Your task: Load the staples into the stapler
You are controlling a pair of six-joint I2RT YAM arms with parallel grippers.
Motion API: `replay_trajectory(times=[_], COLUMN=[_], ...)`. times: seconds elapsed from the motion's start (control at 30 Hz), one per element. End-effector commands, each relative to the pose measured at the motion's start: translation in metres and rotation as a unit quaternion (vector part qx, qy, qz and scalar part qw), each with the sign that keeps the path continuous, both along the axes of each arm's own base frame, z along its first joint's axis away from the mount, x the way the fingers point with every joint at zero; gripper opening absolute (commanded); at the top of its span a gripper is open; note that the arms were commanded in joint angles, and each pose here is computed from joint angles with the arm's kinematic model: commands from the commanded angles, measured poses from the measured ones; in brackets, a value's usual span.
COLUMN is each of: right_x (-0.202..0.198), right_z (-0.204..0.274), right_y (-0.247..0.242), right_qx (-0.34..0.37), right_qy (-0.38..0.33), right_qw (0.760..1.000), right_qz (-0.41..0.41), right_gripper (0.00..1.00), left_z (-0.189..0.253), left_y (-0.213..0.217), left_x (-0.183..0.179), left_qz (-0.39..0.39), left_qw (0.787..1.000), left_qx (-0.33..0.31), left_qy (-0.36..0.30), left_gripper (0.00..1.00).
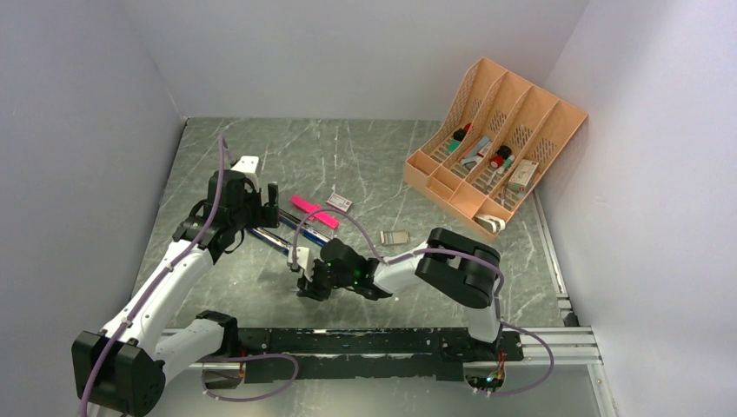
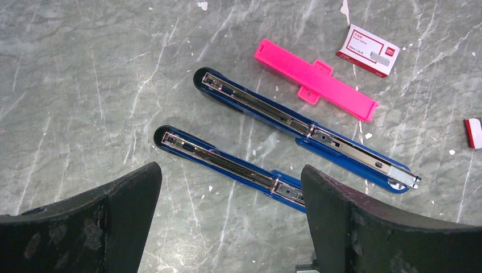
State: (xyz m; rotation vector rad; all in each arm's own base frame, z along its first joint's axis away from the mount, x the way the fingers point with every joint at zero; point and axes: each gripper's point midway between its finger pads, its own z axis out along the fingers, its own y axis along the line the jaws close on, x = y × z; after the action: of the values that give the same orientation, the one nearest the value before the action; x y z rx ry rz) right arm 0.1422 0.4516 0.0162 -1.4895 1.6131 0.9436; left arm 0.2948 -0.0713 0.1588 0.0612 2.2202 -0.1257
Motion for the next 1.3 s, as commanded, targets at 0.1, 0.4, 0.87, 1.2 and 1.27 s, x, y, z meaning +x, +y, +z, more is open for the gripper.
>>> replay_trajectory(times=[0.1,0.4,0.87,1.2,1.27], right_x=[-0.007,-0.008,0.029,0.114,0.119], right_z=[-0.050,-0.049,0.088,0.073,0.066], right_y=[-0.042,-0.044,-0.020,-0.053,-0.053], right_qx=[-0.100,-0.100,0.066,-0.005,-0.020], right_qy=[0.030,0.028,-0.025,-0.024,-0.017], right_qw=[0.994,0.995,0.997,0.983,0.981], right_qz=[-0.017,-0.012,-0.013,-0.180,-0.194], right_gripper=[0.30,0.19,0.00,0.00,0.00], left_z=[0.010,0.009,0.010,0.010,0.009], left_y=[-0.004,-0.004,-0.004,-0.004,-0.004], left_x=[0.004,0.004,0.004,0.004,0.004], left_qz=[-0.011,-0.011,-0.011,-0.010,-0.010], left_qw=[1.000,1.000,1.000,1.000,1.000], left_qx=[-0.007,-0.006,-0.006,-0.005,-0.005], left_qy=[-0.019,-0.019,-0.021,-0.019,-0.018], left_gripper=[0.96,0.96,0.96,0.96,0.96])
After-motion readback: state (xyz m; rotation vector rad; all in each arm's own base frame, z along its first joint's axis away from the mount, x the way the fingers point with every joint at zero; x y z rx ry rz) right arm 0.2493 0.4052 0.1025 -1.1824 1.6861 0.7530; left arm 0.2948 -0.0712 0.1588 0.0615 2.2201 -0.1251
